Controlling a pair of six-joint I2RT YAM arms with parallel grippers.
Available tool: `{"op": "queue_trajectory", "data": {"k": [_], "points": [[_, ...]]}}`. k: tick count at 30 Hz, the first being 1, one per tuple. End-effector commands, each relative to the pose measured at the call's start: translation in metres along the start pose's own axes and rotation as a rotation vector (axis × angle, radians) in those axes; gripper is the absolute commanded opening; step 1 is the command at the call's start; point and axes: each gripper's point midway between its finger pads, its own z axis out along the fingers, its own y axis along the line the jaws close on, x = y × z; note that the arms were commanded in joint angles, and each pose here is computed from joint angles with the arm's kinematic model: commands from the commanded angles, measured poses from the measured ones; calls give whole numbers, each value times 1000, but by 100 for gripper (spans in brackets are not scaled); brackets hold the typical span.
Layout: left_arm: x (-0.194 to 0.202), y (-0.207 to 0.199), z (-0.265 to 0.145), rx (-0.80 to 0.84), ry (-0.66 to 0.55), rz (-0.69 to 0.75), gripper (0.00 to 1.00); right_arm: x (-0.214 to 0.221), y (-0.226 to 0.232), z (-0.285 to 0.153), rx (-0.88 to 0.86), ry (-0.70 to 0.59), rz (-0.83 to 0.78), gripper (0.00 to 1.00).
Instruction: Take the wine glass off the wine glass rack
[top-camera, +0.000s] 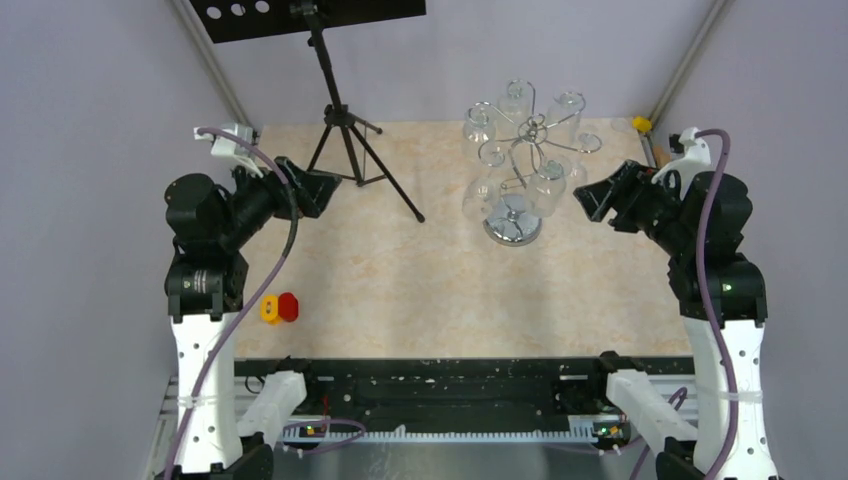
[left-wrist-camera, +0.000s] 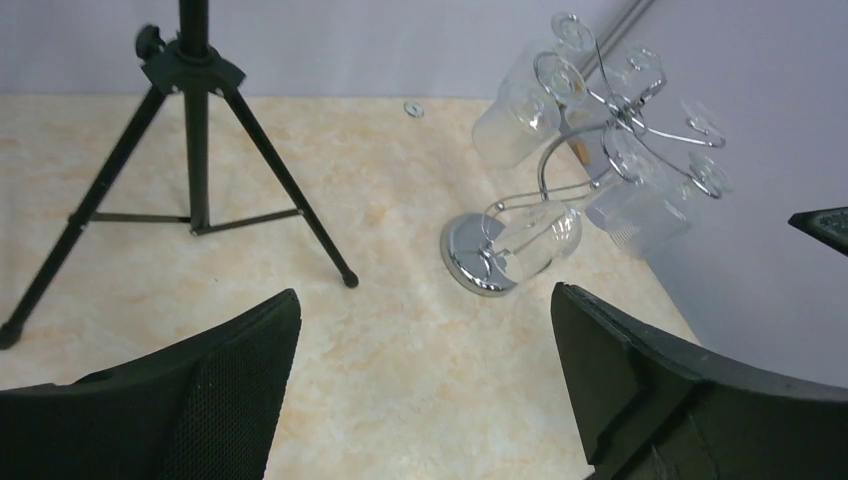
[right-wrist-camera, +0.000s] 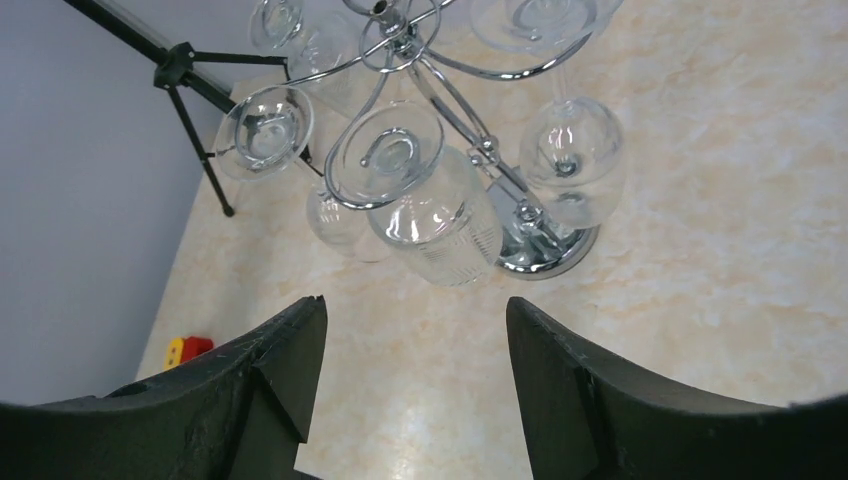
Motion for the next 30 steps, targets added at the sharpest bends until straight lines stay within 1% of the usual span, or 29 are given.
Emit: {"op": "queue_trajectory", "data": {"k": [1,6,9,11,15,18,20,22,30], "points": [[1,-18,-8,95,-42,16,99,-15,28,-14,-122,-82,76,68],[13,-26,-14,156,-37,35,99,-25,48,-32,-208,-146,155,68],[18,-29,-15,171,-29,16,99,-29,52,-37,-225,-187,220,71],[20,-28,-16,164,-29,10,99,-29,46,-35,-201,-210,284,74],[23,-26,-17,150,-30,11,99,-24,29,-29,-144,-259,432,74],[23,-24,-18,133,-30,26,99,-22,23,-22,-138,-284,532,69],[23,-21,-17,112,-32,32,99,-20,21,-17,-145,-284,588,65],[24,-19,-16,101,-32,35,99,-19,20,-11,-153,-279,632,63],[28,-9,-10,61,-21,8,99,-12,14,19,-173,-245,751,61]]}}
